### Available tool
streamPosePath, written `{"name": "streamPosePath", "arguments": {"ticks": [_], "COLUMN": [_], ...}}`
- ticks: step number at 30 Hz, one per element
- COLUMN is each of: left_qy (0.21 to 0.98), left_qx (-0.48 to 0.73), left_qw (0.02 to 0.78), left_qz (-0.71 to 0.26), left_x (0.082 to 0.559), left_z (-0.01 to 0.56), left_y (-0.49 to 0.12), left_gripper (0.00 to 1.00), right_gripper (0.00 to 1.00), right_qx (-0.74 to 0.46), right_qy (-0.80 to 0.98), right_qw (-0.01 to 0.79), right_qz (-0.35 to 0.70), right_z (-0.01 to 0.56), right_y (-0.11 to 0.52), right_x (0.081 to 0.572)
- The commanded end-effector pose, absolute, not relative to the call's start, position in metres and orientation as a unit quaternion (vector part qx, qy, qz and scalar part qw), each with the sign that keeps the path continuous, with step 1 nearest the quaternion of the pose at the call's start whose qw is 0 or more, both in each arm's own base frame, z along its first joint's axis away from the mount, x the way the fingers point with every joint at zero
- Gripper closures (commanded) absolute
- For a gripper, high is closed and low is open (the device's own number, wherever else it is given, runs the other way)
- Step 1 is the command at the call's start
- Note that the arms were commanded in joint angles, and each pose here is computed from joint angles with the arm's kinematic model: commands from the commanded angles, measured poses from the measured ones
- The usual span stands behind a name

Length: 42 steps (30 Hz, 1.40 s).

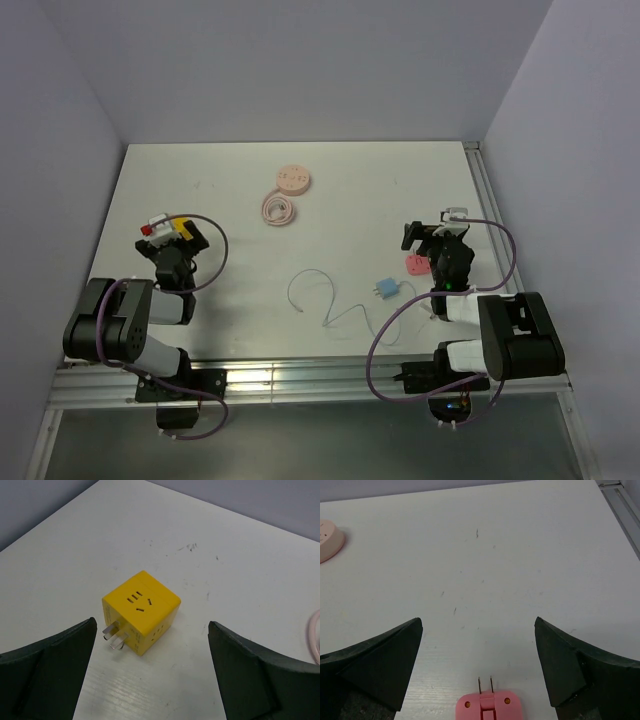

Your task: Insert the plug

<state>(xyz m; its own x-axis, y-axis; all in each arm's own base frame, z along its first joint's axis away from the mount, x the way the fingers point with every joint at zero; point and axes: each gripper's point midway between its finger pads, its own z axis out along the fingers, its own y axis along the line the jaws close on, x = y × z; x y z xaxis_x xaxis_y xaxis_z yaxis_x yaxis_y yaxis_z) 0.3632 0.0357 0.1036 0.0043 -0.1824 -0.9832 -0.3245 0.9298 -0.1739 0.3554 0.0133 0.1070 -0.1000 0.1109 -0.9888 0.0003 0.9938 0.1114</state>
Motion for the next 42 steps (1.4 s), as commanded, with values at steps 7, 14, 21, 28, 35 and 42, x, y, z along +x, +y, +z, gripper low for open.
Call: {"name": "streamPosePath", "arguments": {"ticks": [7,14,21,28,35,42], "left_qy": [0.692,0.670,0.667,0.732,0.774,0.815], "left_qx": [-0.181,-0.208,-0.436,-0.460,-0.382,-0.339], "left_qw": [0.696,0.712,0.603,0.502,0.481,0.451], "left_qz": [0.058,0.028,-0.028,-0.035,-0.154,-0.130], "left_x": [0.372,0.365,0.352,0.352,0.384,0.414], "left_z": [0.146,0.206,0.214,0.188,0.171,0.143], "left_y": [0.036,0.003,-0.006,-0.028,-0.073,-0.111], "left_gripper": [0.01,0.01,0.00,0.01,0.01,0.00], "right_gripper": [0.00,0.00,0.00,0.00,0.00,0.00], "right_qx": [0.035,0.040,0.140,0.252,0.210,0.192], "right_qy": [0.703,0.705,0.682,0.768,0.785,0.785], "right_qw": [0.710,0.708,0.717,0.588,0.574,0.576], "right_qz": [0.029,0.008,-0.033,0.030,0.104,0.123], "right_z": [0.139,0.155,0.189,0.170,0.166,0.173], "right_y": [0.009,0.007,-0.003,0.015,0.043,0.053], "right_x": [0.366,0.363,0.349,0.352,0.353,0.359]}}
